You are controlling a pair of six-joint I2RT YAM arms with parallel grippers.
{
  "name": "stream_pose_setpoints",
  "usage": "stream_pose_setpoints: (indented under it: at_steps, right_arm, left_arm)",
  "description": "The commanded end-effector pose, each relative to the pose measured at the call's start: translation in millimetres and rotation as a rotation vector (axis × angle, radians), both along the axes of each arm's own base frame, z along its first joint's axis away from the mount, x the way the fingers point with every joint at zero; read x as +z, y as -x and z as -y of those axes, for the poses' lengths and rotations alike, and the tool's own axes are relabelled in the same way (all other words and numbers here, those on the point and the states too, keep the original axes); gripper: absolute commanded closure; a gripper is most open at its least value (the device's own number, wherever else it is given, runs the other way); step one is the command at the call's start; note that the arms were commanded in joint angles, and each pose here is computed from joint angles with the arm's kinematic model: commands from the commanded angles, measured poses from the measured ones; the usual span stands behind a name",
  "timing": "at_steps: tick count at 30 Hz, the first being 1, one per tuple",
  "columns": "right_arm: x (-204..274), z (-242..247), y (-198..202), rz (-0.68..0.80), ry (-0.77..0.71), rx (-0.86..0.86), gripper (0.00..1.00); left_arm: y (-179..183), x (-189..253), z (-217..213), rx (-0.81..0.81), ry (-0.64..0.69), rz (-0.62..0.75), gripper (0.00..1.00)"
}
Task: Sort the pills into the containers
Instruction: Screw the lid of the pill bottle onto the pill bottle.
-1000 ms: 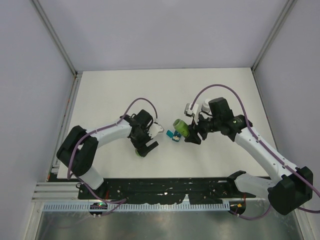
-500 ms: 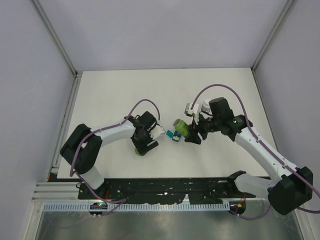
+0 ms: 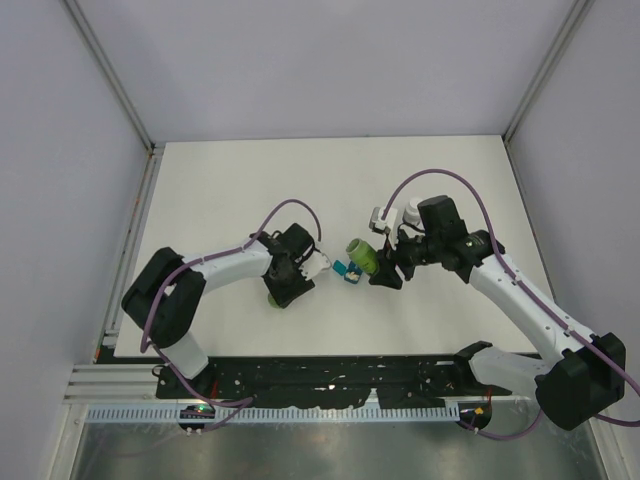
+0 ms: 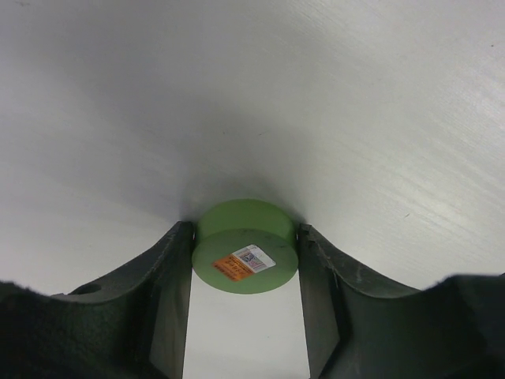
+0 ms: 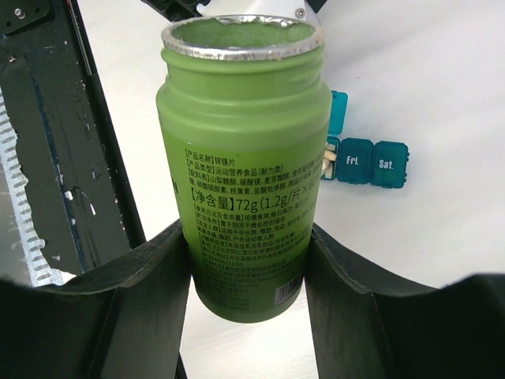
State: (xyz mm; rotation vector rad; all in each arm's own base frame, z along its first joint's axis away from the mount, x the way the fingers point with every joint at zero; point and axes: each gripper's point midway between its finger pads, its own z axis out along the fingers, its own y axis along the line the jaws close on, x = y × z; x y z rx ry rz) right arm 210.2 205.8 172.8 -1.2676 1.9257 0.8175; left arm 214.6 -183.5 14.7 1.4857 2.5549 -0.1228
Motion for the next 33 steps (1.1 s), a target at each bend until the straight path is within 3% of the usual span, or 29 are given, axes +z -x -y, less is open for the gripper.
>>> stream_pose_setpoints:
  at_steps: [1, 10, 22, 27, 33]
  right_arm:
    - [17.0, -6.5, -7.0, 0.049, -0.05, 0.011, 0.94]
    - [17.2, -5.6, -8.1, 0.058, -0.044, 0.009, 0.94]
    - [16.6, -13.8, -1.5, 0.029, -0.042, 0.091, 0.94]
    - [21.3, -30.2, 8.5, 0.03, -0.038, 0.165, 0.94]
    - [25.8, -53.1, 21.3, 0.027, -0.028, 0.259, 0.94]
  left_arm:
    - [5.7, -0.2, 5.0, -0.027, 0.017, -0.029, 0.57]
    - [-1.9, 49.2, 20.9, -0.06, 0.178, 0.029, 0.99]
    - [-1.9, 187.5, 48.3, -0.09, 0.685, 0.013, 1.0]
    - [12.7, 240.3, 62.4, -0.153, 0.828, 0.002, 1.0]
    - [29.4, 268.4, 74.6, -0.207, 0.934, -0.085, 1.0]
